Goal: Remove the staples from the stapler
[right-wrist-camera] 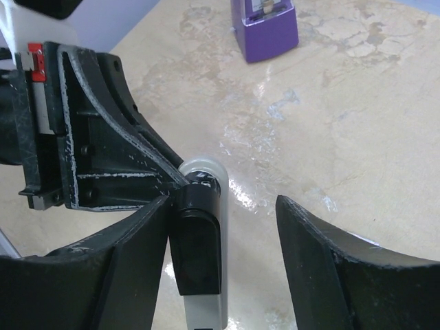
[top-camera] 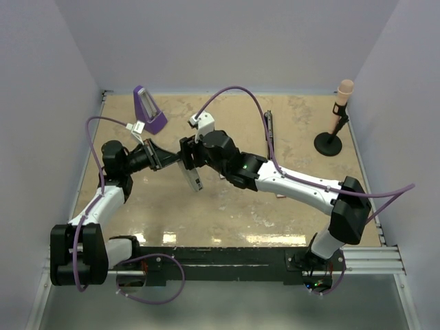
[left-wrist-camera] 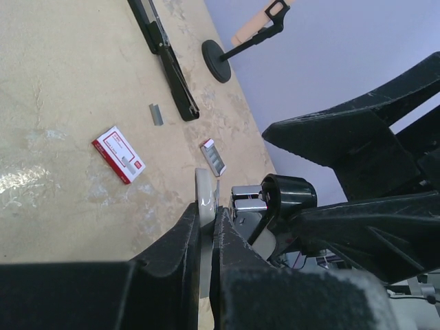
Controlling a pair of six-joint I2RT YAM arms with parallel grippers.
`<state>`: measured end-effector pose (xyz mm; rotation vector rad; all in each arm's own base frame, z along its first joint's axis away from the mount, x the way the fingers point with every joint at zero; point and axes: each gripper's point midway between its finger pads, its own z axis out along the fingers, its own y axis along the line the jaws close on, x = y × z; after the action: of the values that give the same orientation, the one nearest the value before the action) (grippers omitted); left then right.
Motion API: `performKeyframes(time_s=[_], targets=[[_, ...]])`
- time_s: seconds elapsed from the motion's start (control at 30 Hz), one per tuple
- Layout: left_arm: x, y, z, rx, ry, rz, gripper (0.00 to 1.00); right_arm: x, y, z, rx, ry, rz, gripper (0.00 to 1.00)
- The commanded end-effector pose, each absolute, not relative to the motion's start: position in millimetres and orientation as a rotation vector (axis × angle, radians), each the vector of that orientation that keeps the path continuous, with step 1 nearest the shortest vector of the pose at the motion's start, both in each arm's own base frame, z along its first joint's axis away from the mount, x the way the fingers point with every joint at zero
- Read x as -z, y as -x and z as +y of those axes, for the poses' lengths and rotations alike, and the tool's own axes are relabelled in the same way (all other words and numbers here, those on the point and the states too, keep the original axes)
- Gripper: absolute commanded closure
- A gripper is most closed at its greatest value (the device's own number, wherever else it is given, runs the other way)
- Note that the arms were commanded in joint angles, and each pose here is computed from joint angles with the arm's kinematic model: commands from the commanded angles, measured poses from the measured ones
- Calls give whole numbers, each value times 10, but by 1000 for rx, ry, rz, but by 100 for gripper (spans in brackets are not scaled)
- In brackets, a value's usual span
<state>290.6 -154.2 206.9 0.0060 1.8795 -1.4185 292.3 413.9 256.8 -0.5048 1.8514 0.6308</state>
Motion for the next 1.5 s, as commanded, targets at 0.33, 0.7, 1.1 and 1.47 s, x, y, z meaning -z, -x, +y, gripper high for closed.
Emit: performKeyframes(time_s=[0.33, 0.7, 1.1, 1.47], targets=[[-2225, -2876, -1584, 1435, -73, 1826, 100, -2667, -2926, 4246, -641, 565, 1832, 72], [-1861, -3097, -1373, 1254, 75, 1992, 100, -2662, -2902, 3935, -594, 518, 1842, 79], [-1798, -3133, -1194, 1290, 217, 1994, 100, -2249, -2577, 3448, -599, 518, 1927, 73], [-2069, -3049, -1249, 1402, 252, 1892, 100, -1434, -1919, 3001, -750, 547, 2089, 64]])
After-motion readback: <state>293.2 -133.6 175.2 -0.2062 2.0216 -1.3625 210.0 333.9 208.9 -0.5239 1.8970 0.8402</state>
